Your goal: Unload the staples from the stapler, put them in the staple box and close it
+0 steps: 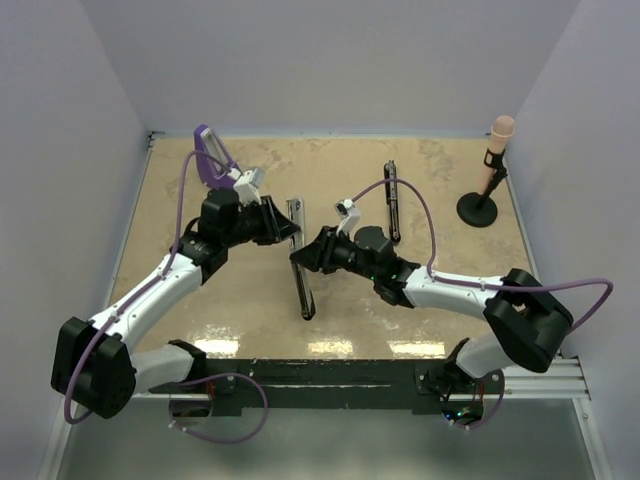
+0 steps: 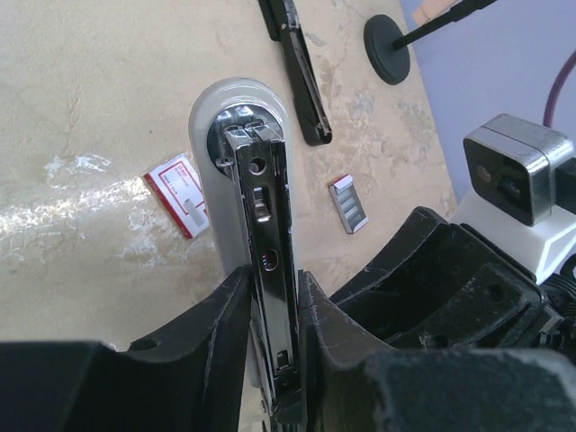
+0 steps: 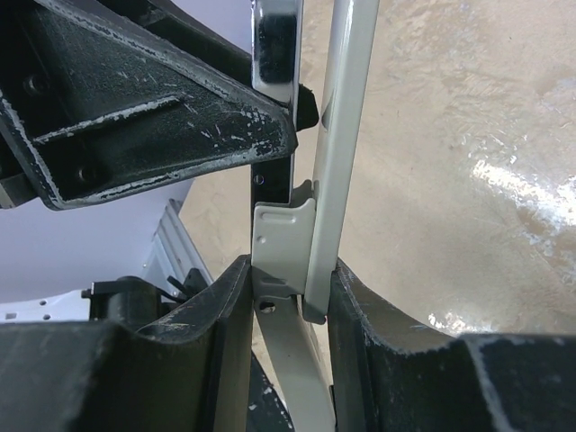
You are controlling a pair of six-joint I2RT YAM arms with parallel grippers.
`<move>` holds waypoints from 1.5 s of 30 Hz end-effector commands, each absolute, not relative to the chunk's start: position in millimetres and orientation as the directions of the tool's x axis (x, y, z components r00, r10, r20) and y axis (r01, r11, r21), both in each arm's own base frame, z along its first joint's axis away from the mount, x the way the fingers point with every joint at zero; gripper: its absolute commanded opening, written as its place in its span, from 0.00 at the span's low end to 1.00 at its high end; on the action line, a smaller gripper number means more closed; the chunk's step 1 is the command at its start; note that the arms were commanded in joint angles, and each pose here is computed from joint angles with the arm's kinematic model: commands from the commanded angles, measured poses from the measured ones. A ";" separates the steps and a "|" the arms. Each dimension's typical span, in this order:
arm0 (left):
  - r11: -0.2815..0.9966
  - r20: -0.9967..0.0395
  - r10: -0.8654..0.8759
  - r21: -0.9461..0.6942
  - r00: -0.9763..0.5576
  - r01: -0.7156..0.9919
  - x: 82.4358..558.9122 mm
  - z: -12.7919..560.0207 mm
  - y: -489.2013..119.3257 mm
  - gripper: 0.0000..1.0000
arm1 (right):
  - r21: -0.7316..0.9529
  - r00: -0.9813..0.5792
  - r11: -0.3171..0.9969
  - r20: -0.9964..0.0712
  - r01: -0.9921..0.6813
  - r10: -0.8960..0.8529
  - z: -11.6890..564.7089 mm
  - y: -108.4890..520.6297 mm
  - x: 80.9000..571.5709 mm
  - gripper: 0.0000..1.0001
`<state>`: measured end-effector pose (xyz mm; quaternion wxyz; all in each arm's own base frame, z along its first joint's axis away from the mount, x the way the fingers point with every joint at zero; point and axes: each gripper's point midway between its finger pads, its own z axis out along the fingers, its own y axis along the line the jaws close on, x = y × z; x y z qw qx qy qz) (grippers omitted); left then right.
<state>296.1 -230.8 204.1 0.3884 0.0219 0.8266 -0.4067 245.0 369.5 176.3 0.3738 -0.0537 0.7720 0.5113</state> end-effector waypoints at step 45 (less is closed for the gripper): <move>0.830 -0.536 -0.518 -0.129 -0.667 -0.542 412.1 81.9 106.6 0.02 | 0.568 -0.545 0.613 -0.800 -0.549 0.253 193.1 314.9 238.6 0.94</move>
